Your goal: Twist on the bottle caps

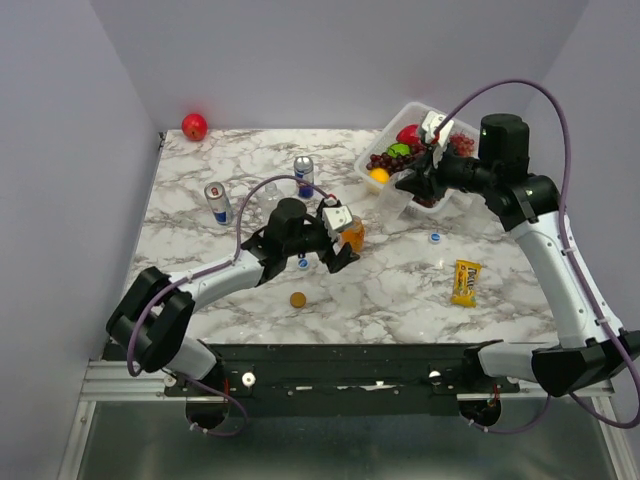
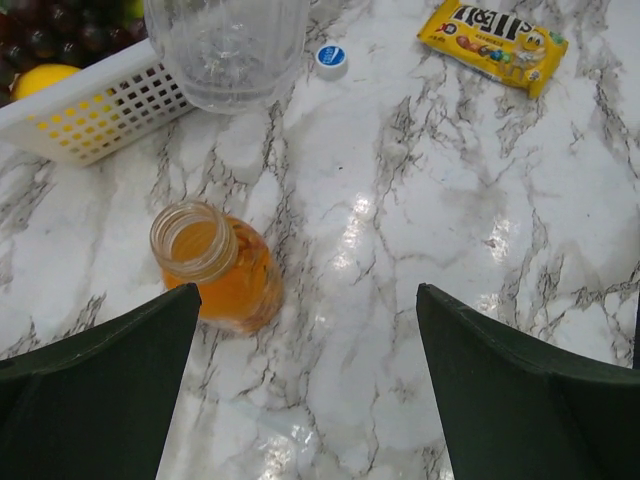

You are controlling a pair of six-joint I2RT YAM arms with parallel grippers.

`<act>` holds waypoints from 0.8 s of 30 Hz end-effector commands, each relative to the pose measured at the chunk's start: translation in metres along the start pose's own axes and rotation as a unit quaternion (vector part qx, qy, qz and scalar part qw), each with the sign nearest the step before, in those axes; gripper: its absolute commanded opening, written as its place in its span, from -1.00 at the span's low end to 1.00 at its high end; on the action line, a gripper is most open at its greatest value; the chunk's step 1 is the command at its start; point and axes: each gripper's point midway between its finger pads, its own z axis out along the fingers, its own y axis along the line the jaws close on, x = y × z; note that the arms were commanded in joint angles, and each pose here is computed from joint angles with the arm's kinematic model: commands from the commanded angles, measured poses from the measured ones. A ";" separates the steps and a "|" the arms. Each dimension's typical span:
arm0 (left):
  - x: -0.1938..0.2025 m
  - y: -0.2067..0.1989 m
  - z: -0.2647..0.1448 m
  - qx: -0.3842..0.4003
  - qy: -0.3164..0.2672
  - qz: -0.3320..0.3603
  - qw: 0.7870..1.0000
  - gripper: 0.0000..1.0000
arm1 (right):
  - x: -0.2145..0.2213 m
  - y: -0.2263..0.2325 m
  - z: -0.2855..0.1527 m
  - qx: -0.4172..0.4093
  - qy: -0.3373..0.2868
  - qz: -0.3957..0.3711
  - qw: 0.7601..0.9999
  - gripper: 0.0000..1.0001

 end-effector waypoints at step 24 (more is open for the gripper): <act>-0.062 -0.038 0.048 0.142 -0.098 -0.022 0.985 0.78 | -0.025 0.057 0.001 -0.144 -0.039 0.091 0.985 -0.99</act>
